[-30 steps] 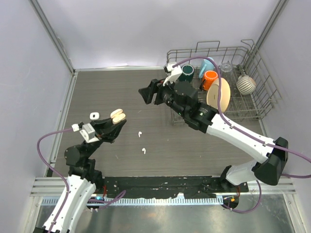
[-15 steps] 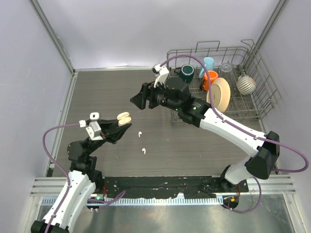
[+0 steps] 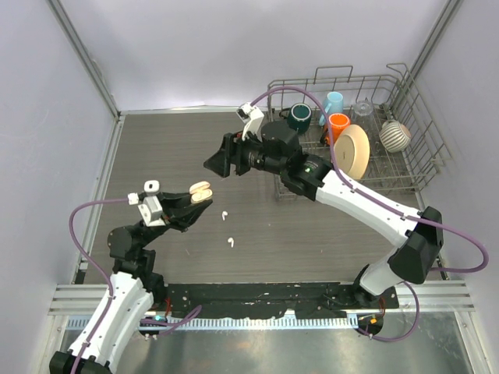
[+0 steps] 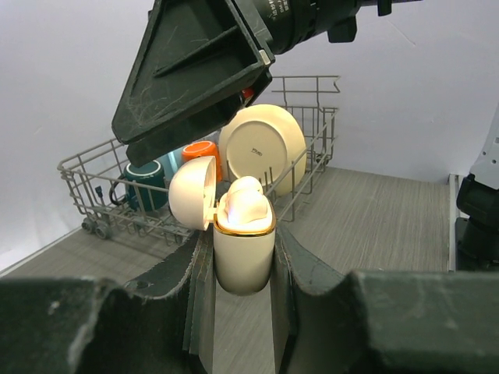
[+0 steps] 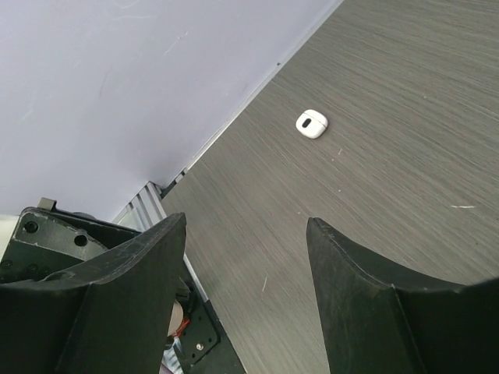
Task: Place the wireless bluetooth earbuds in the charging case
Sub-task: Close the charging case.
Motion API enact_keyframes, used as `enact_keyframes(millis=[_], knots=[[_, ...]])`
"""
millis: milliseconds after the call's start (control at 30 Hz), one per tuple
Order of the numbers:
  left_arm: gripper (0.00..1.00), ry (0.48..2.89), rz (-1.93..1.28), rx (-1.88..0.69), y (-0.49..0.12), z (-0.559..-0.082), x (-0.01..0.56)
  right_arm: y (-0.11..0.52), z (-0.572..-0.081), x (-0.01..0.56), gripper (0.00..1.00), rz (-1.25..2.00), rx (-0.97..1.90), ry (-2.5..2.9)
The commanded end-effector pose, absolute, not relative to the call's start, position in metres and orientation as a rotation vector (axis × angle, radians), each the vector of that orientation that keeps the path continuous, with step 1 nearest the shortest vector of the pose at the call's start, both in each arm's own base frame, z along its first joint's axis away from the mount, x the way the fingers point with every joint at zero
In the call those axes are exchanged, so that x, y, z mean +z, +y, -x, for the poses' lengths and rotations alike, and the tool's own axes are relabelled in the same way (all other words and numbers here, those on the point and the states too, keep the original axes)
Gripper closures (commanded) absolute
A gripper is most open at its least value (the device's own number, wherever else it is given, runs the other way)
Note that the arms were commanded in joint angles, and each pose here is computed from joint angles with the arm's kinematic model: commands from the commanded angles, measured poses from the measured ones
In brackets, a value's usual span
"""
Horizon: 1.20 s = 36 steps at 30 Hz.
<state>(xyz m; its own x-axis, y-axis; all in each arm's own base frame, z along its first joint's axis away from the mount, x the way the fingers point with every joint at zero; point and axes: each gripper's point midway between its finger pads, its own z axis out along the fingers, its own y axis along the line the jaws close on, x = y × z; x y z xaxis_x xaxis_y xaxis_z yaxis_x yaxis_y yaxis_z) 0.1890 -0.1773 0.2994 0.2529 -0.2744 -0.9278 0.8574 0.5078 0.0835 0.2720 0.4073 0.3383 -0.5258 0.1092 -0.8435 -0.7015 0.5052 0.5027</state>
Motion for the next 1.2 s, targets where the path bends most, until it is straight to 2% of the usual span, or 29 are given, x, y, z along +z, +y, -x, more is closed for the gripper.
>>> enact_keyframes(millis=[0, 300, 600, 700, 767, 833, 1000, 1167], knots=[[1.0, 0.952, -0.702, -0.863, -0.179, -0.178, 0.323, 0.419, -0.265, 0.359, 0.32, 0.518, 1.244, 1.777], [1.0, 0.975, -0.662, -0.88, -0.177, -0.182, 0.321, 0.427, -0.228, 0.345, 0.35, 0.695, 1.401, 1.792], [1.0, 1.024, -0.61, -0.883, -0.175, -0.193, 0.317, 0.406, -0.204, 0.322, 0.37, 0.772, 1.364, 1.793], [1.0, 1.045, -0.6, -0.889, -0.175, -0.196, 0.315, 0.393, -0.23, 0.317, 0.37, 0.594, 1.225, 1.842], [1.0, 1.073, -0.595, -0.895, -0.176, -0.199, 0.313, 0.371, -0.261, 0.304, 0.36, 0.36, 1.055, 1.9], [1.0, 1.195, -0.493, -0.9, -0.17, -0.215, 0.309, 0.356, -0.275, 0.292, 0.36, 0.257, 0.965, 1.926], [1.0, 1.634, -0.225, -0.887, -0.158, -0.253, 0.264, 0.346, -0.272, 0.287, 0.36, 0.213, 0.977, 1.947], [1.0, 1.871, -0.062, -1.029, -0.172, -0.274, 0.222, 0.344, -0.27, 0.285, 0.36, 0.202, 0.988, 1.955]])
